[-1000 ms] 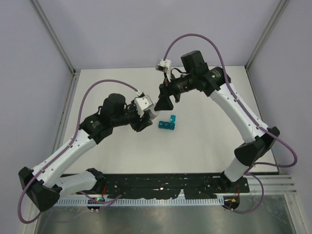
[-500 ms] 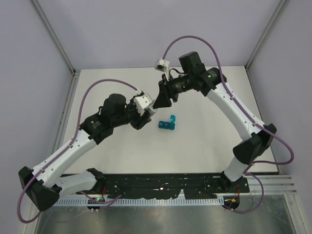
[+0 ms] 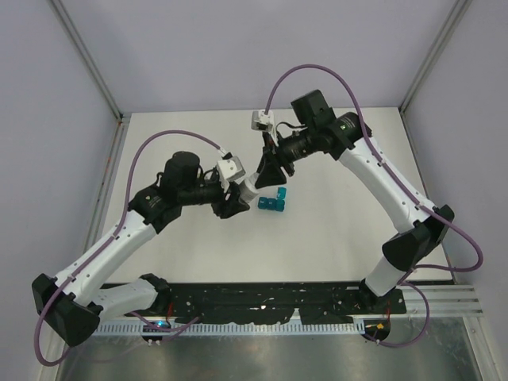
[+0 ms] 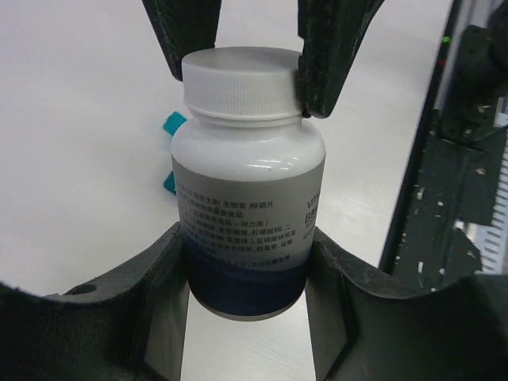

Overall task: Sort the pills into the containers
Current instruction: Unscrew the lid of the pill bottle.

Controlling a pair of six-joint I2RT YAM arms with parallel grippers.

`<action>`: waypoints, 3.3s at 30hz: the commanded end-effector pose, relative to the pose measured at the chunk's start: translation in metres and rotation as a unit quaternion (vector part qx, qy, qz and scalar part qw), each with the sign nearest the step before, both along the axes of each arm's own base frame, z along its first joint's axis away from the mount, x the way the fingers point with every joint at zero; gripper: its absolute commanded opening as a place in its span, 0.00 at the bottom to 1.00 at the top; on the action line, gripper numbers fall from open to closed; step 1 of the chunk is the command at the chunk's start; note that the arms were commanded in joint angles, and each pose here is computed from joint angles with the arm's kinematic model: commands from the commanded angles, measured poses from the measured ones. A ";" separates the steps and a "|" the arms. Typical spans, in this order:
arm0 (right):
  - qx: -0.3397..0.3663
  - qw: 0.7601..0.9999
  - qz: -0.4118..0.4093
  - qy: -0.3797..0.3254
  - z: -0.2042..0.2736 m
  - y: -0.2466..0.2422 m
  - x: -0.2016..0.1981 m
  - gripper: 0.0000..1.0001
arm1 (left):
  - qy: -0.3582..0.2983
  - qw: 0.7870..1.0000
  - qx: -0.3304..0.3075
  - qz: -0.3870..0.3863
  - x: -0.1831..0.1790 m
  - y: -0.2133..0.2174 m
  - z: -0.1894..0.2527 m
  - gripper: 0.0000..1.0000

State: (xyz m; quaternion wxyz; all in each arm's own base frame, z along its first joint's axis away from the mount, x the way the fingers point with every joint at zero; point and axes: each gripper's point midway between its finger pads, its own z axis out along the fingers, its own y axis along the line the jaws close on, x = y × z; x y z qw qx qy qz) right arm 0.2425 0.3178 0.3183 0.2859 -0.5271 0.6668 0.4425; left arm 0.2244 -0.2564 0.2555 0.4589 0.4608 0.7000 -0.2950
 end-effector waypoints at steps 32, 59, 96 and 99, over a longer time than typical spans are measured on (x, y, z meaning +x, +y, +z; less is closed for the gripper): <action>0.012 0.965 0.104 -0.239 0.067 0.002 -0.068 0.84 | 0.007 0.993 -0.074 -0.097 -0.037 -0.009 0.042 0.00; 0.008 0.999 -0.046 -0.010 0.025 0.024 0.006 0.68 | -0.061 0.997 -0.039 0.034 0.007 0.011 0.036 0.00; -0.003 0.973 0.081 -0.218 0.045 -0.024 -0.029 0.22 | 0.064 0.964 -0.126 -0.225 -0.088 -0.020 0.029 0.00; -0.001 0.974 0.065 -0.215 0.050 -0.023 -0.025 0.22 | 0.060 0.965 -0.124 -0.224 -0.088 -0.019 0.028 0.00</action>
